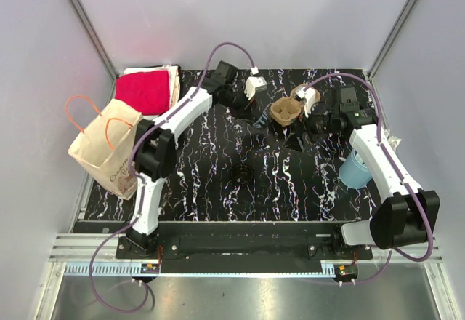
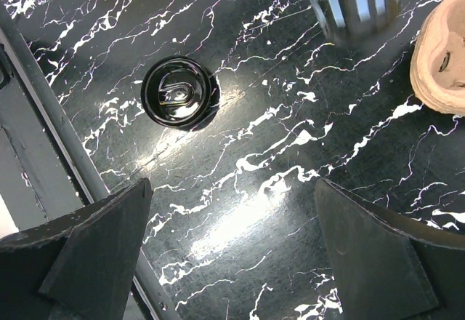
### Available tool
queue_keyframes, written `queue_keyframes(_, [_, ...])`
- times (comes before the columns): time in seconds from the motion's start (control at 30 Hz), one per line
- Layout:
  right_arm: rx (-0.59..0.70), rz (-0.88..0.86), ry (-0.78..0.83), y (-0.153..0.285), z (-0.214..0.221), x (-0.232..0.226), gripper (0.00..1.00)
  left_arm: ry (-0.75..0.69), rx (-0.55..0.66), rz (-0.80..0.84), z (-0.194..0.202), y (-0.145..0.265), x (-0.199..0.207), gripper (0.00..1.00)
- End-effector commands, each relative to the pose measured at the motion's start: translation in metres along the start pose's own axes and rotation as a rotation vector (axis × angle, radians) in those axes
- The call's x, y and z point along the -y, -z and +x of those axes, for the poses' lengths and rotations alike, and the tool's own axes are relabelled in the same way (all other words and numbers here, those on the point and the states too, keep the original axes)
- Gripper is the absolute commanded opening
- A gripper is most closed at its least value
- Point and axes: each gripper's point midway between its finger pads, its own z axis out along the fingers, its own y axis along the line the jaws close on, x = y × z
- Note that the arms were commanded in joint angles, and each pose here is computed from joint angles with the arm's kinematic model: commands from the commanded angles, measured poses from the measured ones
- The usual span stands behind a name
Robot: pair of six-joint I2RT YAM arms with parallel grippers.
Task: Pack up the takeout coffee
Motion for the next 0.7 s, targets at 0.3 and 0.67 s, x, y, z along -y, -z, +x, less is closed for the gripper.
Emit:
queue_keyframes(0.3, [0.056,0.019,0.061,0.017,-0.013,-0.007,1.00,-0.523,-0.538,-0.342,0.041,0.071,0.018,0.00])
queue_keyframes(0.67, [0.096,0.055,0.077,0.034,-0.019,-0.006,1.00,-0.499,-0.594,-0.274,0.067,0.039,0.033,0.00])
